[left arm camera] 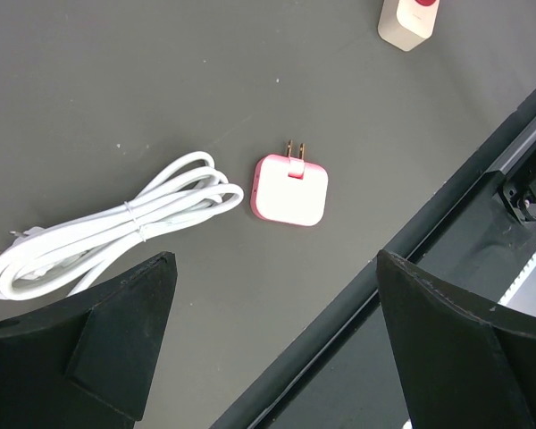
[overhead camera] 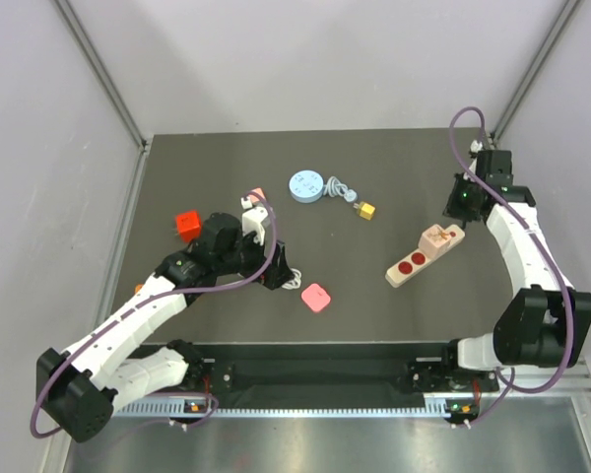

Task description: Insert the plug

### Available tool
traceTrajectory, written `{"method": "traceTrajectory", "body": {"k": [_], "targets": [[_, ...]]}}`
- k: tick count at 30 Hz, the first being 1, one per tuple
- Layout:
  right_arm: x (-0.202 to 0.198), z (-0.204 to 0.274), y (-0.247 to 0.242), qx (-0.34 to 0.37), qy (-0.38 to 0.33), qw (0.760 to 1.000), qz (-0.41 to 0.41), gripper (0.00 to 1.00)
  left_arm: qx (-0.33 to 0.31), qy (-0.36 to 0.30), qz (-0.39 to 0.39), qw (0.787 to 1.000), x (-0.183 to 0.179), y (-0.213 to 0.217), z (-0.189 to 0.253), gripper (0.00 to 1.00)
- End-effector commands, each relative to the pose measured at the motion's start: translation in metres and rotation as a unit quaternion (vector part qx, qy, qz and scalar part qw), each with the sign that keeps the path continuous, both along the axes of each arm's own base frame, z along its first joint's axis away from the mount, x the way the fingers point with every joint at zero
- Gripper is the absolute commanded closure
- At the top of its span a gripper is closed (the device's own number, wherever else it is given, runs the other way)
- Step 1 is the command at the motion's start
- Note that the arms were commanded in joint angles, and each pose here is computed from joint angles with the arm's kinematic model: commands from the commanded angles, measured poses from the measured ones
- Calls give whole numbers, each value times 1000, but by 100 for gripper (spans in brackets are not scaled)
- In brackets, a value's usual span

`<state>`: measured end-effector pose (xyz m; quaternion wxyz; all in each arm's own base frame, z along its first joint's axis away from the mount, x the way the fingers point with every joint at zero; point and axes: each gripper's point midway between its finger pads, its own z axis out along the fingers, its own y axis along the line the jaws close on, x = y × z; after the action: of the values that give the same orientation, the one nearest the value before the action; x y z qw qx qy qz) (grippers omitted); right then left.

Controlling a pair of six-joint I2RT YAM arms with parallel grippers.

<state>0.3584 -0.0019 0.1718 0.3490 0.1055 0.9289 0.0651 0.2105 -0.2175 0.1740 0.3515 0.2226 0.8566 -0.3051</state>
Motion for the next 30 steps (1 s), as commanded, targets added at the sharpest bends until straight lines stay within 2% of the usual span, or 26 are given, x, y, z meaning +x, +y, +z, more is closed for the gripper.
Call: {"method": "traceTrajectory", "body": {"k": [1,3,7,10,15,20,23,24,25,29,30], "targets": [[-19,6,-2,23,10,997,-79,100,-24,-26,-9,999,1,-6,15,2],[-22,-4,-3,22,26,996,-87,100,-26,-26,-9,999,1,-6,16,2],[-51,-73,10,41,116,989,-79,100,-25,-28,-6,999,2,-5,16,3],[-74,-100,-3,9,161,981,-108,100,-23,-28,-6,999,2,-5,16,3],[-68,-85,-7,2,136,984,-115,100,-18,-29,2,999,5,-3,15,3],[-42,-46,1,10,94,992,-85,100,-15,-24,20,999,8,-1,12,3],[-31,-15,12,3,62,996,-69,100,-13,-18,101,995,24,10,11,2],[-27,-1,31,1,47,998,-40,99,-1,-18,150,989,35,21,13,2],[-25,3,38,-1,44,999,-29,98,0,-10,158,987,37,21,14,2],[-12,13,92,15,21,999,43,75,27,24,201,979,50,25,9,2],[-8,18,114,16,8,997,78,62,25,27,213,976,54,25,11,2]]}}
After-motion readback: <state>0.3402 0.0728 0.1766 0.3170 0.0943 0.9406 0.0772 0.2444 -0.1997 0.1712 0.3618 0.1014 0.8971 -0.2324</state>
